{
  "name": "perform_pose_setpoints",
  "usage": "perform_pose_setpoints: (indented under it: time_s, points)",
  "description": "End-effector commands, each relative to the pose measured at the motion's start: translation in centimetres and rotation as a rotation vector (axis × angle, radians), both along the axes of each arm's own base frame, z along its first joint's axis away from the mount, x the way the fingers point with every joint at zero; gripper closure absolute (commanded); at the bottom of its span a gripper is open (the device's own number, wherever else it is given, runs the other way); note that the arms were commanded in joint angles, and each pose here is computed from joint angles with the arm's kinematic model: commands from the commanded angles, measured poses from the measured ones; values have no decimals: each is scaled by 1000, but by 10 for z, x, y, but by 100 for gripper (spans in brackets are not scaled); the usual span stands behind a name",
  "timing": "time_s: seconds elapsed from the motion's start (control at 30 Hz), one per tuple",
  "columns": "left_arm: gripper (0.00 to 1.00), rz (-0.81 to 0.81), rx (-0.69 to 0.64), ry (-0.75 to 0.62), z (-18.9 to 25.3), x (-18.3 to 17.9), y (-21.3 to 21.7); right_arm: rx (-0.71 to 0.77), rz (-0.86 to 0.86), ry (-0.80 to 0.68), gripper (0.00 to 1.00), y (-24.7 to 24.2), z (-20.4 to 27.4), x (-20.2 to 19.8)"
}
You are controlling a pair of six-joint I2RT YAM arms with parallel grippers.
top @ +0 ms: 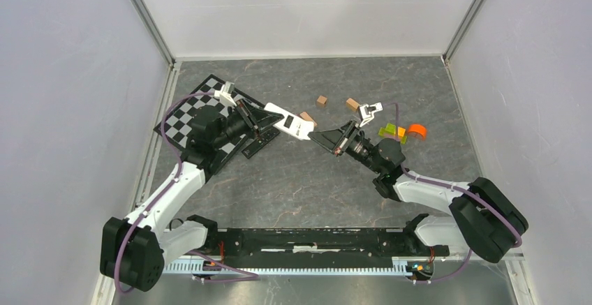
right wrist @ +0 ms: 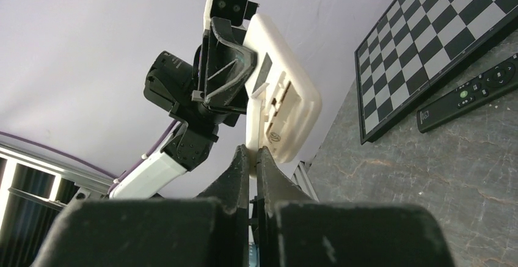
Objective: Load the batteries into the remote control
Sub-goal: Remove the battery cover from the center of the board, then place the battery cover at the center of the board.
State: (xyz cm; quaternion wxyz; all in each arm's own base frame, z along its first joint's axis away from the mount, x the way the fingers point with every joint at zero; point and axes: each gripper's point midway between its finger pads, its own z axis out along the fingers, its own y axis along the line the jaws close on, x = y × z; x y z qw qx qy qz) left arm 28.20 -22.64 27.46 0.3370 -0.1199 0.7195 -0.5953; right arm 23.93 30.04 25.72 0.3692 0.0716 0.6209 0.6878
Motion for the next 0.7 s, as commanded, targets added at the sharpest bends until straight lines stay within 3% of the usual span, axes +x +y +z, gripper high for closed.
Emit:
perform_pose_setpoints:
  time_s: [0.0,0.17,0.37,0.67]
  points:
    - [98,24,70,-103,14,6,4,-8,1,-19,100,-4,-3,-3]
    - [98,82,208,-97,-6,11,17,-58,-8,-6,100,-9,-18,-4]
    - [98,140,351,-95,-24,8,35,-301,-69,100,100,-27,-97,-7]
    - [98,42,346,-136,-21,-6,26,-400,-52,193,100,-42,-161,-25]
